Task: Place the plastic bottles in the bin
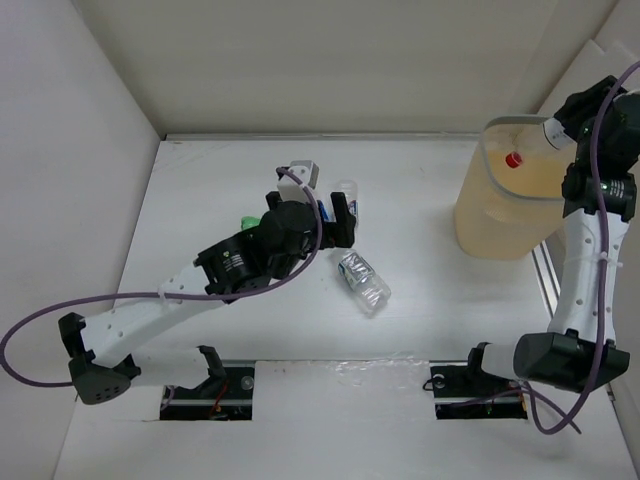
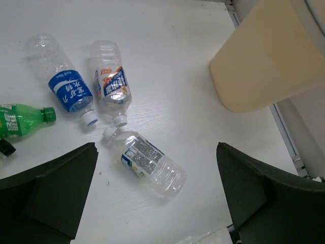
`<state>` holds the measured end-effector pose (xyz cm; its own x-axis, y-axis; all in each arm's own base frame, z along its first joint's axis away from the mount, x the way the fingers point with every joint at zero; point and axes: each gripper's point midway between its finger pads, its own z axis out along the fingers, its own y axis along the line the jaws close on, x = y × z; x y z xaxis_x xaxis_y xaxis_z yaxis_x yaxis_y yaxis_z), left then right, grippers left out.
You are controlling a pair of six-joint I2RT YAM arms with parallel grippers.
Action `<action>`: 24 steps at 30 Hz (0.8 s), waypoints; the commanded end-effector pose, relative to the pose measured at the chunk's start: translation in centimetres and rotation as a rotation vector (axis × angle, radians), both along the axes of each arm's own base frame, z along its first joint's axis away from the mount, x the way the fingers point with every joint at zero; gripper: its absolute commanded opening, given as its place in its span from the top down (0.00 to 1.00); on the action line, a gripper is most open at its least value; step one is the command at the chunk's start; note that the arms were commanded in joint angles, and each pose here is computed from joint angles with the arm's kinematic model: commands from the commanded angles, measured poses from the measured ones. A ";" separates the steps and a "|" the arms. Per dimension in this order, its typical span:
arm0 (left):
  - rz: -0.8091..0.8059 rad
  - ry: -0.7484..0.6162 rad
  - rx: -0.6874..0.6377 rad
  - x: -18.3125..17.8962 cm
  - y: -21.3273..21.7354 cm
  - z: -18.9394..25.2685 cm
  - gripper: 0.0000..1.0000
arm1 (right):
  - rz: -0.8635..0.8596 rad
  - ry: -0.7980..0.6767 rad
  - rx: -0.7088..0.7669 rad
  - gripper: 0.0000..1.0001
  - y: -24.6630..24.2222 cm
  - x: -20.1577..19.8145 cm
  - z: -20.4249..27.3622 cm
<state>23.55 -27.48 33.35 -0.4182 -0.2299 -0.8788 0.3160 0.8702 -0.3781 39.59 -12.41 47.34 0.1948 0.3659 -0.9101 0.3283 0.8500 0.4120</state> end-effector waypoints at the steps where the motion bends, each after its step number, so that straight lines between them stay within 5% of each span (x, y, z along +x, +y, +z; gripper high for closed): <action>1: 0.000 0.048 0.011 0.0 -0.6 -1.3 0.00 | -0.175 0.067 -0.038 0.68 -3.1 -1.2 -0.4; 3: -0.004 0.058 -0.001 -0.1 -0.9 -1.6 0.00 | -0.161 0.079 -0.036 0.00 -3.1 -0.4 -0.8; 11: 0.006 0.162 0.001 0.3 -2.8 -6.4 0.00 | -0.117 0.043 -0.027 0.00 -1.4 0.0 2.7; 15: 0.058 0.276 0.005 1.0 -4.2 -10.4 0.00 | -0.002 -0.022 -0.094 0.00 3.6 -0.9 5.6; 24: 0.247 0.541 -0.004 5.0 -3.7 -18.3 0.00 | 0.231 0.040 -0.147 0.00 12.3 -2.2 3.0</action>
<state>28.14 -30.93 15.20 -0.7333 -0.2769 -0.6210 -0.0296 0.9254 -0.3778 38.76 -0.60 50.87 0.0862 0.2855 -0.9545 0.1460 0.9441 0.2956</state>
